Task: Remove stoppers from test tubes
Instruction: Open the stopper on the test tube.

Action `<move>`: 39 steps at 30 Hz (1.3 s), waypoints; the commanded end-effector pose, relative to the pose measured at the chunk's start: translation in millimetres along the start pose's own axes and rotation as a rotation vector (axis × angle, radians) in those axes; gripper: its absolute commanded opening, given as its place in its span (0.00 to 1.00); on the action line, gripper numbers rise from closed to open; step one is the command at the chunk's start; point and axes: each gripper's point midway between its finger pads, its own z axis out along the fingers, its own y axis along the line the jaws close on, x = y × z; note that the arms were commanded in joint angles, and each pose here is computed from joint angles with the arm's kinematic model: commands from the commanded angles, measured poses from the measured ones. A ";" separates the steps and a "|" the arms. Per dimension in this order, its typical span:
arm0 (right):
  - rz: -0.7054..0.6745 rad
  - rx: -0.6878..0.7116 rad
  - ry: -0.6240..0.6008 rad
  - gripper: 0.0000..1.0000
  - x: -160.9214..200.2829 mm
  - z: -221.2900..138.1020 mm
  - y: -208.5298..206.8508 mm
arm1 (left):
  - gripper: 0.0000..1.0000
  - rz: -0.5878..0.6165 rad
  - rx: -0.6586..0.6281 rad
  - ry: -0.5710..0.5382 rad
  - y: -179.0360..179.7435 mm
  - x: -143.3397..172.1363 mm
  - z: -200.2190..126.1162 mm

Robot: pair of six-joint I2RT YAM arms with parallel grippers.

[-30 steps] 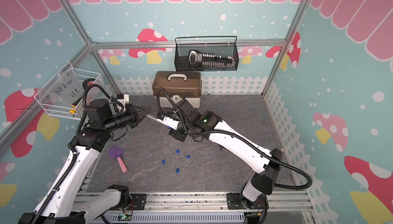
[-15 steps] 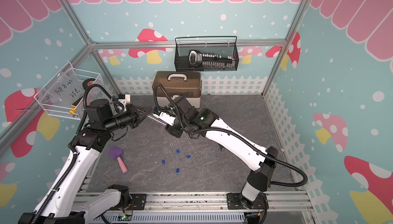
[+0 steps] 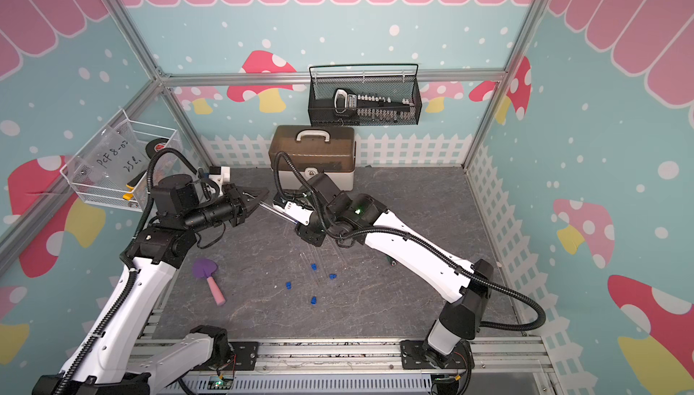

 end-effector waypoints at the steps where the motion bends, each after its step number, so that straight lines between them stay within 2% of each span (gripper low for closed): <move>1: -0.026 0.002 -0.032 0.41 -7.7 -10.1 0.9 | 0.00 0.009 0.013 0.011 -0.8 3.9 -0.6; 14: -0.034 0.015 -0.031 0.36 -8.1 -8.5 -1.2 | 0.00 0.000 0.008 0.018 1.6 4.8 1.0; 17: -0.035 0.012 -0.043 0.30 -10.6 -10.2 -0.7 | 0.00 0.001 0.007 0.017 1.7 4.6 0.7; 23: -0.041 -0.011 -0.050 0.04 -10.4 -8.2 3.3 | 0.00 -0.006 -0.005 0.020 4.8 5.2 1.3; 26: -0.059 -0.027 -0.046 0.00 -4.5 -8.2 8.0 | 0.00 -0.007 -0.012 0.014 6.1 3.3 1.6; 33: -0.205 -0.019 -0.062 0.00 19.3 -20.4 19.0 | 0.00 0.003 -0.027 0.003 4.5 -4.2 3.2; 37: -0.436 -0.005 0.006 0.00 43.4 -19.3 38.8 | 0.00 0.011 -0.048 -0.005 6.5 -7.7 4.0; 39: -0.501 -0.002 0.037 0.00 52.1 -18.3 43.5 | 0.00 0.009 -0.050 -0.003 6.7 -8.9 5.9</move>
